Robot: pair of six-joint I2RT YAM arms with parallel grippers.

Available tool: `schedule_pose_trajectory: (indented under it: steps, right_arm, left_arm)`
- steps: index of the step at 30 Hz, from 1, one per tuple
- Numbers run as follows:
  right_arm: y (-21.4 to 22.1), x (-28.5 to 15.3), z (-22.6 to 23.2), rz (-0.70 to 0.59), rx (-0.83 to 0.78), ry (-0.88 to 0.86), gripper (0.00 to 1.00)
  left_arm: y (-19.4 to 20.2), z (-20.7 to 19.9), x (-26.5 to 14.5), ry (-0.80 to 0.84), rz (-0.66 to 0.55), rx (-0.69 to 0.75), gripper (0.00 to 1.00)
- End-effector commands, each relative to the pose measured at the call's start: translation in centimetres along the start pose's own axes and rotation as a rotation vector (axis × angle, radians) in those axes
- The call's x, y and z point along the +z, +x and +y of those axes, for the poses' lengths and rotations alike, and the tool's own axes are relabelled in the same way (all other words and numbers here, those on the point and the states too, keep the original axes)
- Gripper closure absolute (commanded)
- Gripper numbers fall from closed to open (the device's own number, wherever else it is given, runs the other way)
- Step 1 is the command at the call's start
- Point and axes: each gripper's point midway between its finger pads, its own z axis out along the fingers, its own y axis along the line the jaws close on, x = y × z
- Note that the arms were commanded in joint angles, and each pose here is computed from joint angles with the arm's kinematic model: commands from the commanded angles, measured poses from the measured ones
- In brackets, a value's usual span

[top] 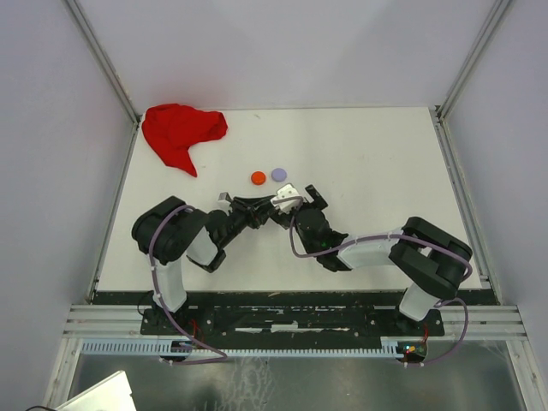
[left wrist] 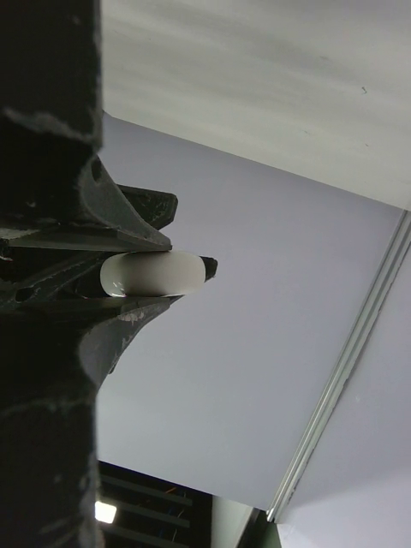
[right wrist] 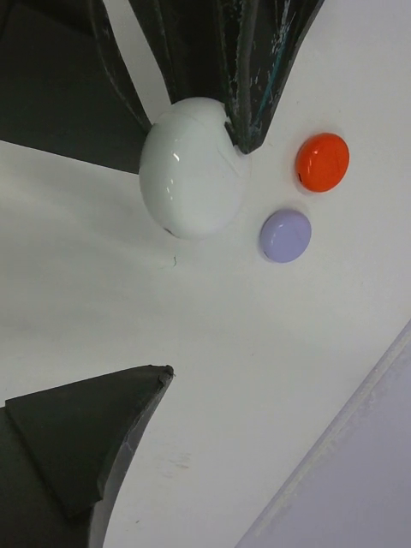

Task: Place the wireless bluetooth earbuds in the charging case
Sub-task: Close the charging case, then place the charging case at the center of the board.

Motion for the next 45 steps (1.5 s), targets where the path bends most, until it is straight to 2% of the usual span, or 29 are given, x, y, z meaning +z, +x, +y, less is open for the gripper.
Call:
schedule_pose_trajectory:
  steps: [1, 5, 8, 12, 19, 23, 27, 45]
  right_arm:
    - [-2.1, -0.8, -2.8, -0.051, 0.006, 0.099, 0.0]
    - [-1.5, -1.3, -3.4, -0.014, -0.012, 0.107, 0.0]
    - [0.1, -2.7, -5.9, 0.102, 0.1, 0.235, 0.0]
    - [0.7, -4.3, -8.7, 0.229, 0.309, 0.257, 0.0]
    - [-1.3, -6.9, -10.2, 0.159, 0.382, 0.204, 0.0]
    - [-1.8, -8.0, -10.8, 0.132, 0.402, 0.19, 0.0]
    - [-2.2, -8.6, -11.1, 0.108, 0.416, 0.175, 0.0]
    - [-2.2, -9.0, -10.7, 0.09, 0.412, 0.133, 0.0]
  left_arm:
    - [1.9, -3.8, -0.7, 0.164, 0.077, 0.017, 0.97]
    - [1.6, -3.6, -0.6, 0.16, 0.069, 0.019, 0.97]
    - [1.0, -3.3, -0.2, 0.153, 0.066, 0.057, 0.97]
    - [-0.3, -1.5, 1.2, 0.085, 0.07, 0.165, 0.97]
    - [-2.2, 0.5, 3.3, -0.038, 0.011, 0.382, 0.97]
    - [-4.2, 1.2, 3.9, -0.141, -0.074, 0.544, 0.97]
    - [-5.6, 1.6, 3.8, -0.207, -0.136, 0.642, 0.97]
    - [-8.0, 5.9, 5.0, -0.29, -0.163, 0.717, 0.97]
